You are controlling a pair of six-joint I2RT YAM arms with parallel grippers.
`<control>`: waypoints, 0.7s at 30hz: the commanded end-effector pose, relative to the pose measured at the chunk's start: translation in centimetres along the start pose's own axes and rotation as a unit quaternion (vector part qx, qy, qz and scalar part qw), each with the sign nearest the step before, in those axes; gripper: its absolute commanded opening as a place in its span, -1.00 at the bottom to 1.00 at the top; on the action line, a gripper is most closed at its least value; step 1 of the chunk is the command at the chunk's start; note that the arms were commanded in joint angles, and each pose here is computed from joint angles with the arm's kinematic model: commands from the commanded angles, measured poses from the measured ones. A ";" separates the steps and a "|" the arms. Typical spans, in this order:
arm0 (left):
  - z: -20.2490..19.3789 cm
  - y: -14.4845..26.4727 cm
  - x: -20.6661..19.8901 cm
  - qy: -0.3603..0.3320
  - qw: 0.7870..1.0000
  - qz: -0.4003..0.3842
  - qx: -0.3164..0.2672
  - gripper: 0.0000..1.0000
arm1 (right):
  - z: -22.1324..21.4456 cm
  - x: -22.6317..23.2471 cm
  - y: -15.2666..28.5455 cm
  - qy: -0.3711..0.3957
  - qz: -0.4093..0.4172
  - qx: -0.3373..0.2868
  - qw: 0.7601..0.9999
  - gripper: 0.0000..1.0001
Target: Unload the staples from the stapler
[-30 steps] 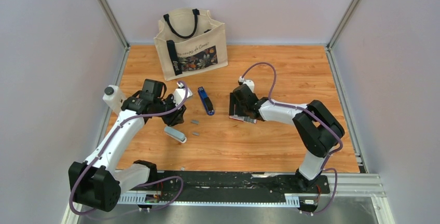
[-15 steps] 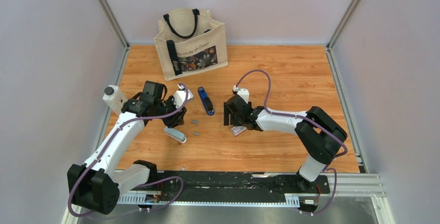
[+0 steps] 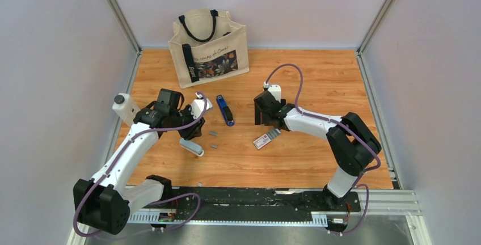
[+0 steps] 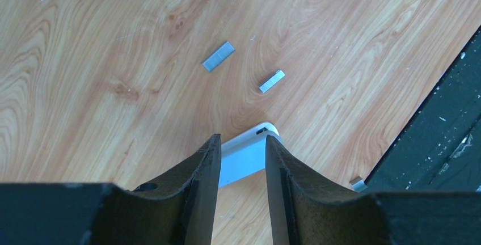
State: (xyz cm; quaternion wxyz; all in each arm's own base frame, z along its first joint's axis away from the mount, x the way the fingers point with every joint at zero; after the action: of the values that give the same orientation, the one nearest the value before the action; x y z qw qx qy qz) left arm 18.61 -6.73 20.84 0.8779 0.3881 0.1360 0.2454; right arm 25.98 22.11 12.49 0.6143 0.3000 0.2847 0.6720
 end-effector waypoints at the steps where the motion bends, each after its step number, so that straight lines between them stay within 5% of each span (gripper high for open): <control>1: 0.4 -0.2 0.1 -0.027 0.999 0.023 0.007 -0.13 | -0.8 -1.0 -0.8 0.023 -0.041 0.007 0.999 0.50; 21: 1.2 0.7 -1.2 -0.057 0.998 0.027 -0.010 -0.12 | -3.3 -2.8 0.2 0.002 -0.080 0.061 0.995 0.25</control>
State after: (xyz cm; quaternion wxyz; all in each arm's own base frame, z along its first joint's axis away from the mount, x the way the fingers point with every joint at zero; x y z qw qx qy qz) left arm 18.29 -7.56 21.32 0.8729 0.4099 0.0918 0.2482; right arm 25.22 20.95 10.23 0.6317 0.3027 0.3371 0.6291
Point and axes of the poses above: each gripper's point midway between its finger pads, its own y axis back along the fingers, its own x axis along the line the jaws close on, z = x × y, the point moved 10 cm from there along y, back along the fingers, and after that the axes turned 1 degree about y, right-handed, at the moved point
